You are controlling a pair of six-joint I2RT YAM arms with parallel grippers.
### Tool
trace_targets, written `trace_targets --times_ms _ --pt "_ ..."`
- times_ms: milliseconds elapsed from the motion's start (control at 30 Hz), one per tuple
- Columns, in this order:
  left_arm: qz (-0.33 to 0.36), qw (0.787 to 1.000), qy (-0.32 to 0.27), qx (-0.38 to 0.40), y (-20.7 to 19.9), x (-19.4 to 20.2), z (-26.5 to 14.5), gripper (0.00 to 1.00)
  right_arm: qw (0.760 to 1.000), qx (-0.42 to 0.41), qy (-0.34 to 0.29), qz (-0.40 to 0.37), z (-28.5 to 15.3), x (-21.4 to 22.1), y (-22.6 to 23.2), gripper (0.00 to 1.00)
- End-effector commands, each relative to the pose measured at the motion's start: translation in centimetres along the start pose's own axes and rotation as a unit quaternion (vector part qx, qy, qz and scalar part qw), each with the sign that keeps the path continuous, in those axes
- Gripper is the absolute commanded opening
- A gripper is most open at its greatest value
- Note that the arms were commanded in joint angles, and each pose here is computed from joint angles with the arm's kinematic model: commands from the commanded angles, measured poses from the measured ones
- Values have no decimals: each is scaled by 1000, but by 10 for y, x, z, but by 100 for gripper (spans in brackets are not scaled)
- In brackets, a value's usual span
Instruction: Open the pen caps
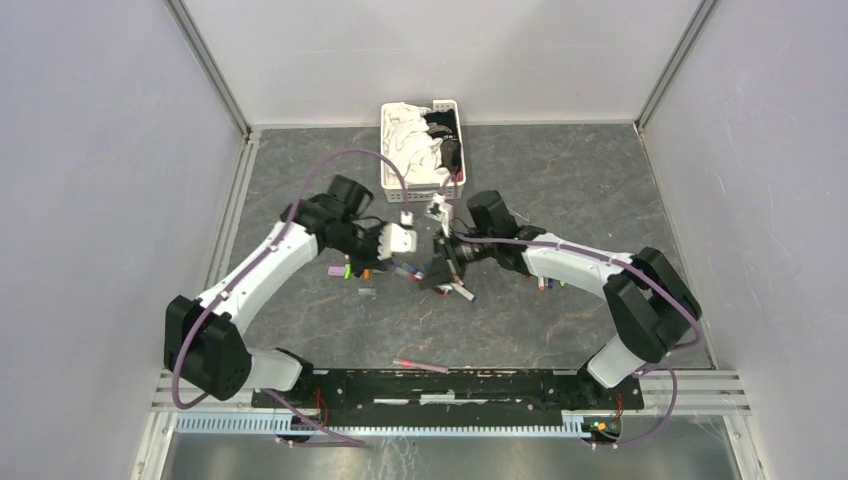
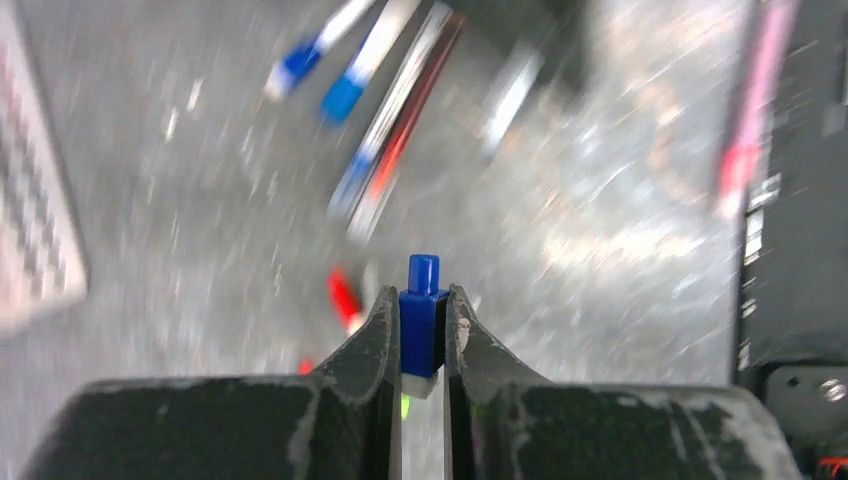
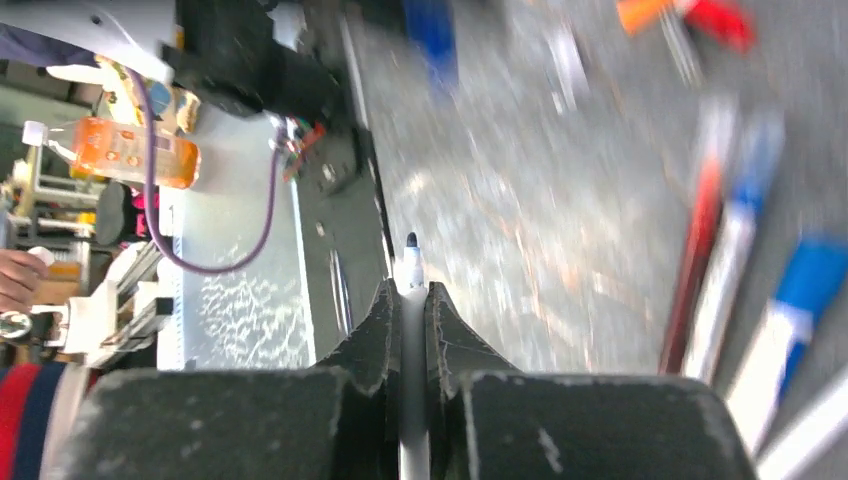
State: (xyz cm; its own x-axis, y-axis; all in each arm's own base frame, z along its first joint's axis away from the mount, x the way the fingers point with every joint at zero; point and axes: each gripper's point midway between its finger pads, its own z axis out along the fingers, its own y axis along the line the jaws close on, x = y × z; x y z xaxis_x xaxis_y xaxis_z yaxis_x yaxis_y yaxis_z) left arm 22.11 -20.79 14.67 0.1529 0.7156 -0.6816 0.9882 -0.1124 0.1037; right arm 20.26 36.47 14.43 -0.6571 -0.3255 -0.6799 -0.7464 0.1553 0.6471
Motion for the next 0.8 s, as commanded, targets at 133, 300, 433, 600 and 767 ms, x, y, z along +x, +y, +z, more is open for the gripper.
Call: trace_targets --times_ms 133,300,433,600,767 --pt "-43 979 160 -118 48 88 -54 2 984 78 88 131 -54 84 -29 0" --pt "-71 983 127 -115 50 87 -37 2 971 196 56 126 -83 62 -73 0" --pt "-122 978 111 -126 56 95 -16 6 908 399 11 129 -140 38 -139 0" --pt "-172 968 127 -130 57 118 8 17 827 546 -34 127 -196 29 -182 0" --pt "-190 961 149 -134 61 136 18 23 778 613 -48 127 -220 34 -200 0"
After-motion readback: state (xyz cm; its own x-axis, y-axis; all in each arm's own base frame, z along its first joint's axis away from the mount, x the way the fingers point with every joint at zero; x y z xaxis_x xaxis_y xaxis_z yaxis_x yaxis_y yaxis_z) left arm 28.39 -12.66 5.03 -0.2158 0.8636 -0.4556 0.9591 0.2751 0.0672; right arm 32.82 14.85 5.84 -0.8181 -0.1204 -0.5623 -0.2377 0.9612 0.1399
